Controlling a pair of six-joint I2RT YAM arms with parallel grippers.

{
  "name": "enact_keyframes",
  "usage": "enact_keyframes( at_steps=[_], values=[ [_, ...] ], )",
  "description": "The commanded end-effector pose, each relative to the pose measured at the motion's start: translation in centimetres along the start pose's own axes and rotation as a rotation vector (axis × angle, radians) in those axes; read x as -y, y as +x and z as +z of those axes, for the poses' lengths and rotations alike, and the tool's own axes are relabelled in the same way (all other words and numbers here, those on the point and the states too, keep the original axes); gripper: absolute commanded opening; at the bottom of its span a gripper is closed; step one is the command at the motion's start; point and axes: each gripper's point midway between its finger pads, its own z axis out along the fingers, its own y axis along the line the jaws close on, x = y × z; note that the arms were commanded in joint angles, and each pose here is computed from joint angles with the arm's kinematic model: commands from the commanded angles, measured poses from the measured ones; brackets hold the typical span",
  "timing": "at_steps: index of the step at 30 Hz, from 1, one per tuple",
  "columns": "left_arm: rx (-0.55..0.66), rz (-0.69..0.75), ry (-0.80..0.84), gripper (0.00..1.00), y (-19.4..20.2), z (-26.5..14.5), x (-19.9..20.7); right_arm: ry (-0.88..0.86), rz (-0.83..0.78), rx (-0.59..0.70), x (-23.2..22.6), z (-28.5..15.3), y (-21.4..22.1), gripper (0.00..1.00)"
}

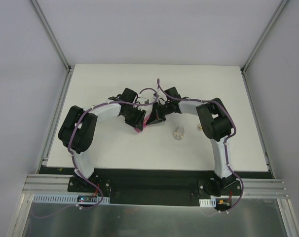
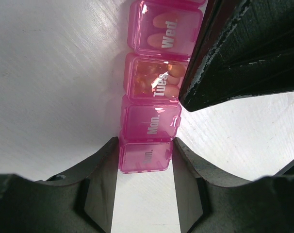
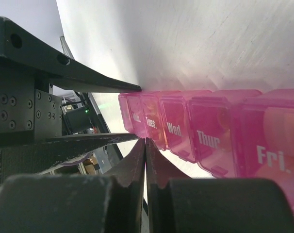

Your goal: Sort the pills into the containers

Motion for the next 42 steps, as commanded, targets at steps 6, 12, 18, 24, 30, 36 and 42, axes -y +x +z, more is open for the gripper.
enact_keyframes(
  at_steps=[6, 12, 18, 24, 30, 36, 42],
  values=[
    [0.002, 0.010, 0.017, 0.39, -0.4, 0.0, 0.2, 0.157, 0.016, 0.072, 2.2, -0.8, -1.8, 0.04],
    [-0.003, 0.001, 0.024, 0.39, -0.4, 0.2, 0.3, 0.225, -0.014, 0.065, 2.9, -0.9, -1.7, 0.02],
    [0.002, -0.009, 0.031, 0.39, -0.6, 0.1, 0.4, 0.310, -0.065, 0.040, 3.8, -0.4, -0.7, 0.01],
    [0.007, -0.024, 0.039, 0.42, -0.8, 0.0, 0.4, 0.373, -0.090, 0.030, 4.7, -0.4, -0.1, 0.00],
    [0.016, -0.054, 0.043, 0.45, -1.3, -0.2, 0.4, 0.427, -0.125, 0.023, 5.1, -0.6, 0.0, 0.00],
    [0.021, -0.064, 0.045, 0.48, -1.5, -0.3, 0.4, 0.481, -0.153, 0.013, 5.6, -1.2, 0.4, 0.00],
    [0.027, -0.075, 0.051, 0.50, -1.7, -0.5, 0.4, 0.480, -0.167, 0.006, 5.5, -1.1, 0.5, 0.00]
  ],
)
